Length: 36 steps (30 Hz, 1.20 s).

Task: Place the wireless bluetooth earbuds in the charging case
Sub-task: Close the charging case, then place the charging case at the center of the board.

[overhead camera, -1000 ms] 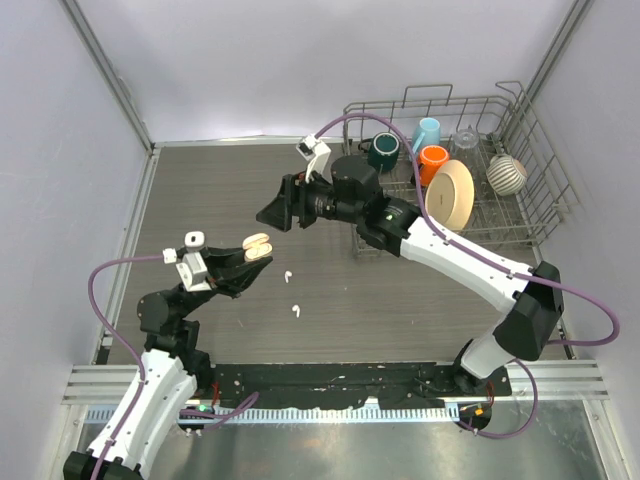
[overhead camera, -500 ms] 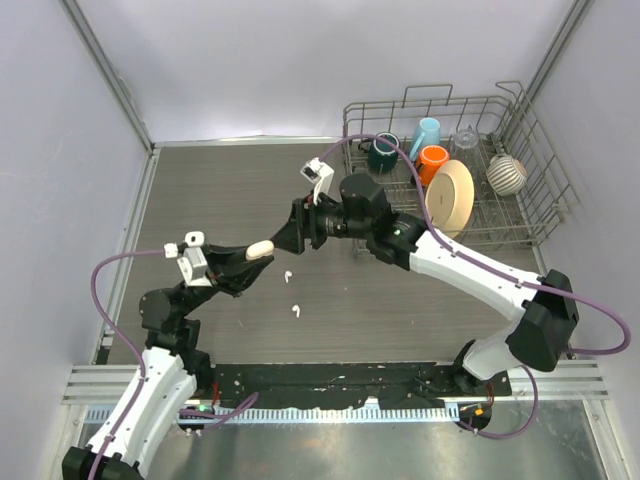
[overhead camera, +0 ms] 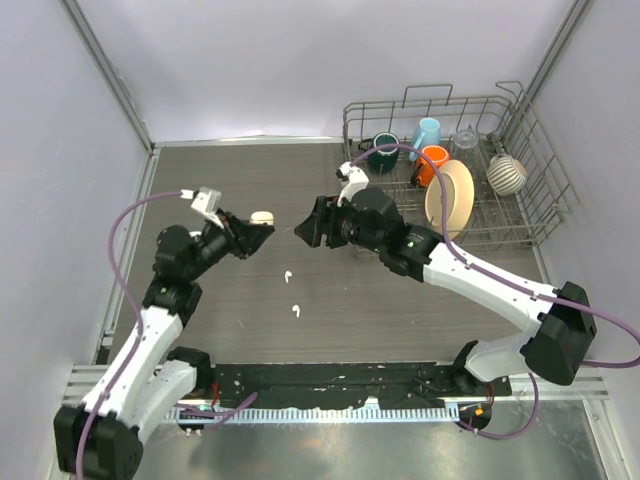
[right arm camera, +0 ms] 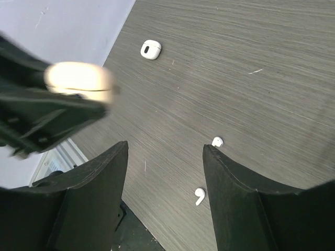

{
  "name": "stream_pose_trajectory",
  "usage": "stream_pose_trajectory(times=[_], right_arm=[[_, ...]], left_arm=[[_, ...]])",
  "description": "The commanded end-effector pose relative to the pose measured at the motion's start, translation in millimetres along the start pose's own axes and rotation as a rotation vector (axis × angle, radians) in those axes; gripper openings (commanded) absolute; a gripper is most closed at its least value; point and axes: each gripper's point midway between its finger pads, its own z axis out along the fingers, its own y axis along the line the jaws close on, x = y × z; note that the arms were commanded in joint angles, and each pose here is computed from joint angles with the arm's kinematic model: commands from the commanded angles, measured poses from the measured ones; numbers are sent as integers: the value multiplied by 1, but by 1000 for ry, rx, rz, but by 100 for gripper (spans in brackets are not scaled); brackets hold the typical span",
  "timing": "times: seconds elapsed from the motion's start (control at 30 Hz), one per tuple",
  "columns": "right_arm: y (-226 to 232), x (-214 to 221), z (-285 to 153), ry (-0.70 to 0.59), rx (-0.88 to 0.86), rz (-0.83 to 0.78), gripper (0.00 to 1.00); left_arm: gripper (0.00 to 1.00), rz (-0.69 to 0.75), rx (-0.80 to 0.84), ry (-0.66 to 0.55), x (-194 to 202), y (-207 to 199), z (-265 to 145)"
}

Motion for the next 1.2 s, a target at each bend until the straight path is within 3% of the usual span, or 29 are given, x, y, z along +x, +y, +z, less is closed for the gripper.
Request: stream_pose_trajectory(times=[0.0, 0.2, 0.3, 0.53, 0.8, 1.17], right_arm=[[8, -21, -13, -74, -9, 37, 64], [7, -18, -17, -71, -11, 53, 64], [5, -19, -20, -81, -7, 52, 64], [3, -23, -29, -108, 2, 52, 64], [1, -23, -32, -113, 9, 62, 64], [-4, -24, -35, -128, 28, 65, 64]], left_arm=[[0, -315, -132, 235, 63, 34, 16], [0, -553, -99, 348, 98, 47, 48], [0, -585, -111, 327, 98, 57, 62], [3, -696, -153, 403, 130, 83, 92], [11, -741, -169, 479, 158, 88, 116], [22, -766, -273, 577, 201, 102, 116]])
